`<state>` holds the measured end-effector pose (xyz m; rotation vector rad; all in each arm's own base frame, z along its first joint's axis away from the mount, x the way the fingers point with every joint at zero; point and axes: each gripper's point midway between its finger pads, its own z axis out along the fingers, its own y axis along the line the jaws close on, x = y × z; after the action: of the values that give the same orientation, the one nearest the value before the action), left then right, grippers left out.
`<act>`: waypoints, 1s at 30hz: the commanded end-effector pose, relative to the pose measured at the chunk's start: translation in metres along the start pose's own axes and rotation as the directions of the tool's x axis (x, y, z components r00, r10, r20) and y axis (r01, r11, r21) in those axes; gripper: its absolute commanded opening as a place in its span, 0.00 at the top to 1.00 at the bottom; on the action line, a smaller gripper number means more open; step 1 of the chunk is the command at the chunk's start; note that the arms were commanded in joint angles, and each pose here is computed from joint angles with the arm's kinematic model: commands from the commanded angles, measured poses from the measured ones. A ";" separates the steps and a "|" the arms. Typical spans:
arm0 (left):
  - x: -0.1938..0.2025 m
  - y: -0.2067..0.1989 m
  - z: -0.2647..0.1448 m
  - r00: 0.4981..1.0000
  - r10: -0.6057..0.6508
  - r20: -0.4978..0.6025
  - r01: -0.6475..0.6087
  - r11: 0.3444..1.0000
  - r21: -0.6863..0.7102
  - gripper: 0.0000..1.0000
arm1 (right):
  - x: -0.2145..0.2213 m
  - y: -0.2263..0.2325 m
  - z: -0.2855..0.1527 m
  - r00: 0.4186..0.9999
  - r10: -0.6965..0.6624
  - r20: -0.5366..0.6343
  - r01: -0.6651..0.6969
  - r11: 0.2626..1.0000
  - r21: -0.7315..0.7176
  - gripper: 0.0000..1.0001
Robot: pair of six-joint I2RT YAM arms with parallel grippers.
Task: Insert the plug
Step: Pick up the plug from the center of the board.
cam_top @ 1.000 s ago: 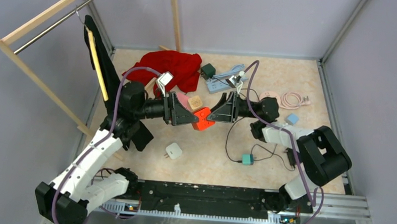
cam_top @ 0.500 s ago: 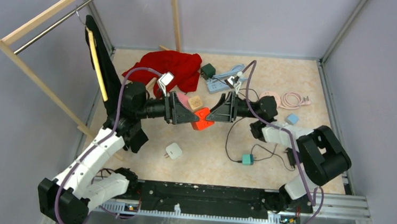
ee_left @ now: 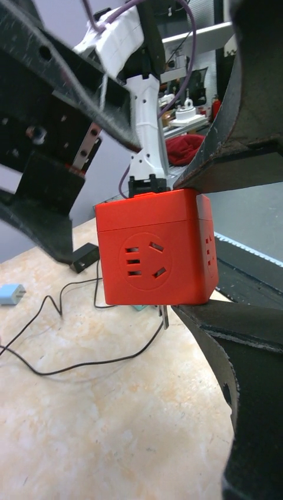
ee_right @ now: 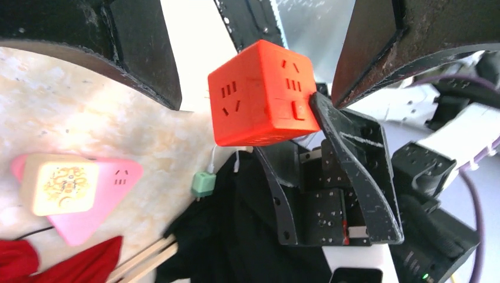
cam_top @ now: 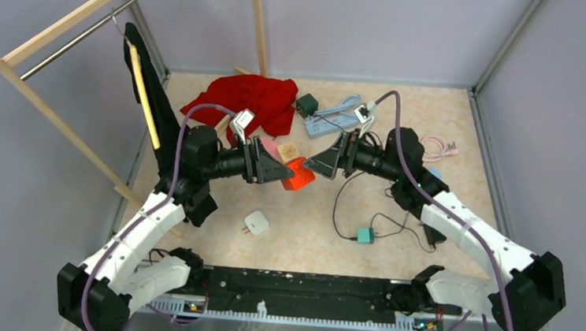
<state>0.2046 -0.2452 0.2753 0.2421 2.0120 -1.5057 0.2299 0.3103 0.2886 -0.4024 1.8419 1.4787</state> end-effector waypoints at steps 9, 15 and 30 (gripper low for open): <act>-0.021 -0.004 -0.004 0.994 0.054 0.094 -0.050 0.997 -0.051 1.00 | 0.016 0.002 0.003 0.951 -0.285 -0.123 0.309 0.851 0.425 0.10; -0.021 -0.005 -0.004 0.995 0.047 0.092 -0.043 0.998 -0.048 1.00 | 0.028 0.015 0.018 0.919 -0.365 -0.151 0.395 0.838 0.376 0.10; -0.016 -0.002 -0.002 0.997 0.002 0.077 0.001 0.999 -0.040 1.00 | 0.030 0.012 0.044 0.923 -0.364 -0.122 0.382 0.840 0.386 0.35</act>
<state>0.2180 -0.2374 0.2647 0.1313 2.0482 -1.4059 0.2079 0.3461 0.2454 -0.5903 1.9929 0.7735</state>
